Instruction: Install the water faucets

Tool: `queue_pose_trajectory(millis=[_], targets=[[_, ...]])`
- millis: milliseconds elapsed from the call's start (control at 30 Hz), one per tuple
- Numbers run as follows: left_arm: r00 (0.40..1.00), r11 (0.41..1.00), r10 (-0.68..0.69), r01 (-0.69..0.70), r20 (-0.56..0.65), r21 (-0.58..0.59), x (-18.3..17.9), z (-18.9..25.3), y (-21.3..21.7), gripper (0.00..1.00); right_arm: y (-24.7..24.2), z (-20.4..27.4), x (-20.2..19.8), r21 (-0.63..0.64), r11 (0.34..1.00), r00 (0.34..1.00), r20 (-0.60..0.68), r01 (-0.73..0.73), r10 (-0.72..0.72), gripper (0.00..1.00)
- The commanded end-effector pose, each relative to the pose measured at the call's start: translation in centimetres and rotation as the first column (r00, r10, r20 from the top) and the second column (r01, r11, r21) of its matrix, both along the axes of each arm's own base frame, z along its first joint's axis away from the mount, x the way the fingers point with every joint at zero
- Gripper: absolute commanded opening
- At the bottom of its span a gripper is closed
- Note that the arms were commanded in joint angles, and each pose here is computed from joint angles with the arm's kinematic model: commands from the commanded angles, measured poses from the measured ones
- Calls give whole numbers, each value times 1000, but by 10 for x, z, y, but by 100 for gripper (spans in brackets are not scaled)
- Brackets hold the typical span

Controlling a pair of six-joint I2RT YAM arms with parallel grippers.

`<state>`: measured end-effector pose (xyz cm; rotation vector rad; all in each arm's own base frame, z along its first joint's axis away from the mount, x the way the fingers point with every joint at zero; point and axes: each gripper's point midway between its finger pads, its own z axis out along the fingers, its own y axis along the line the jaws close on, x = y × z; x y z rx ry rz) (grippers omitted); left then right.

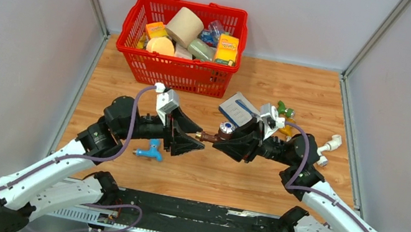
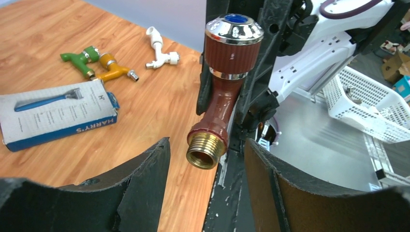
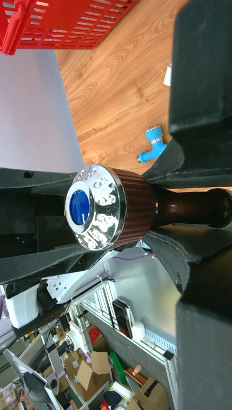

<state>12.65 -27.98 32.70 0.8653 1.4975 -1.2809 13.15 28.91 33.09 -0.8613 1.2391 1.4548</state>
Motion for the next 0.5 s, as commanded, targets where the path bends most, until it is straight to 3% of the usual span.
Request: queue_pose_trajectory(millis=[0, 167, 333, 467], targets=[[999, 1000, 14, -15, 47, 15, 8, 6, 0, 66, -3, 18, -5, 40, 999, 998, 69, -14, 11, 0], [998, 999, -30, 29, 54, 15, 6, 4, -3, 63, -2, 17, -5, 38, 999, 998, 68, -18, 16, 0], [994, 995, -98, 98, 58, -5, -5, 9, -5, 50, -1, 14, -6, 32, 999, 998, 63, -33, 31, 0], [987, 989, -139, 142, 86, -30, -13, 16, -6, 49, 0, 13, -7, 28, 999, 997, 63, -43, 41, 0]])
